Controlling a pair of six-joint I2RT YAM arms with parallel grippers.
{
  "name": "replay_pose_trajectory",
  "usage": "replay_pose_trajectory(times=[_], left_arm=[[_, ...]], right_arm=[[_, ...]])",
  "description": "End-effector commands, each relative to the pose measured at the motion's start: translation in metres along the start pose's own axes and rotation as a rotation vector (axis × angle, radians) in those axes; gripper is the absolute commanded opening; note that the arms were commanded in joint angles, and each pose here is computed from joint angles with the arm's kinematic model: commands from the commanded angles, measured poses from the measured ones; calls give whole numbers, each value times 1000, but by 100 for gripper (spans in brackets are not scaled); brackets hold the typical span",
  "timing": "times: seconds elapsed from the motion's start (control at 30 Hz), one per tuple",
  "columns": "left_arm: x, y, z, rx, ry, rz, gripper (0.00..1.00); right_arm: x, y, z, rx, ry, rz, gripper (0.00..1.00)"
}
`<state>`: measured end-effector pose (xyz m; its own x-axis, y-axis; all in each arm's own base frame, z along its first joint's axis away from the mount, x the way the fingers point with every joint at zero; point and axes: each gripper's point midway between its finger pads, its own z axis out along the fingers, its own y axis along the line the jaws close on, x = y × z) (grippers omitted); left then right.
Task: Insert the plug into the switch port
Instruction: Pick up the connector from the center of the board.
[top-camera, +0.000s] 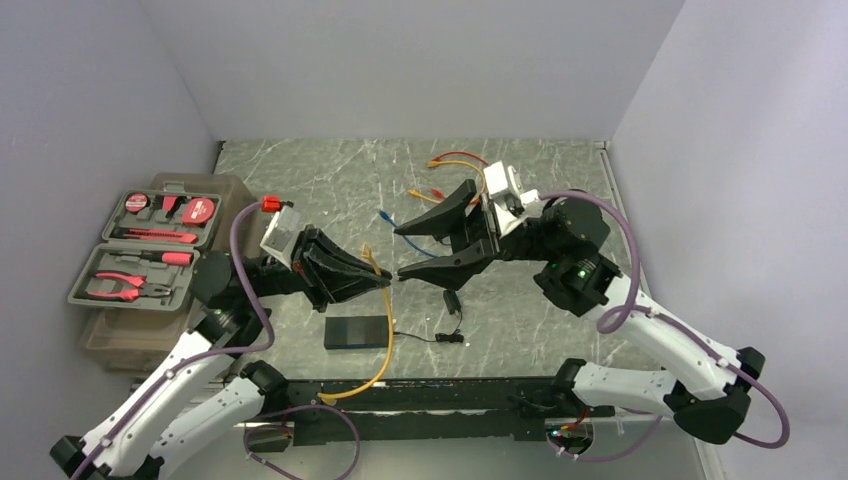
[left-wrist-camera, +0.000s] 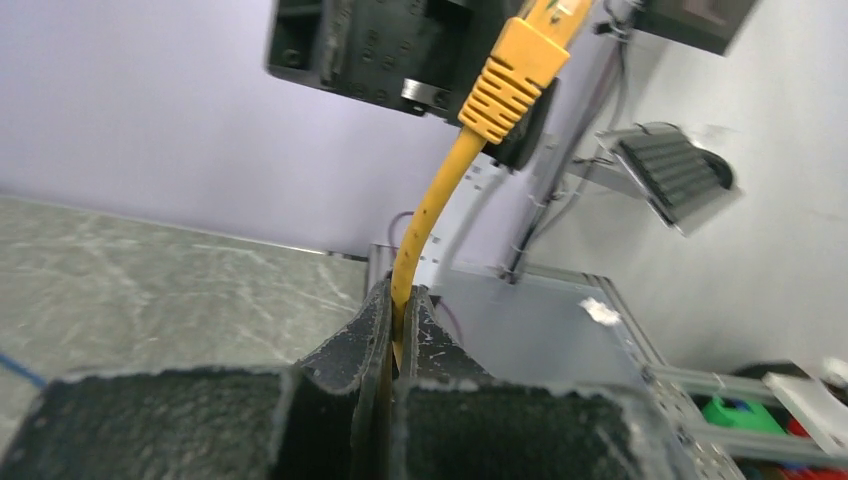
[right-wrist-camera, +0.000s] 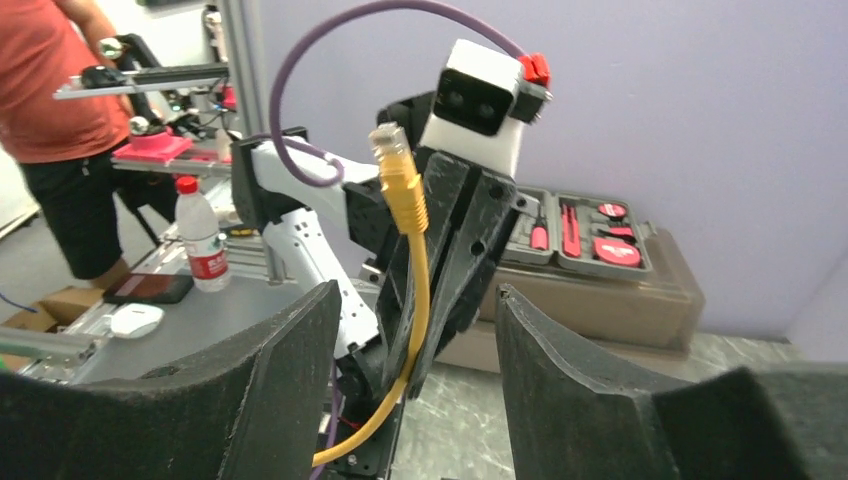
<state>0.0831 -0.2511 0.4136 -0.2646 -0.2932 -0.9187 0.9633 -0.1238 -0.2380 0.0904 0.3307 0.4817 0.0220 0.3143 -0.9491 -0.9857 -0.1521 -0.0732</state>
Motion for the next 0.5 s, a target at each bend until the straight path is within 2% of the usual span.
replay_pose_trajectory(times=[0.0, 0.23, 0.47], left_arm=[[4, 46, -14, -316, 31, 51, 0], [9, 90, -37, -615, 40, 15, 0], [12, 113, -55, -783, 22, -7, 0]], right_arm=[[9, -19, -12, 151, 30, -4, 60], [13, -46, -7, 297, -1, 6, 56], [31, -76, 9, 461, 12, -61, 55]])
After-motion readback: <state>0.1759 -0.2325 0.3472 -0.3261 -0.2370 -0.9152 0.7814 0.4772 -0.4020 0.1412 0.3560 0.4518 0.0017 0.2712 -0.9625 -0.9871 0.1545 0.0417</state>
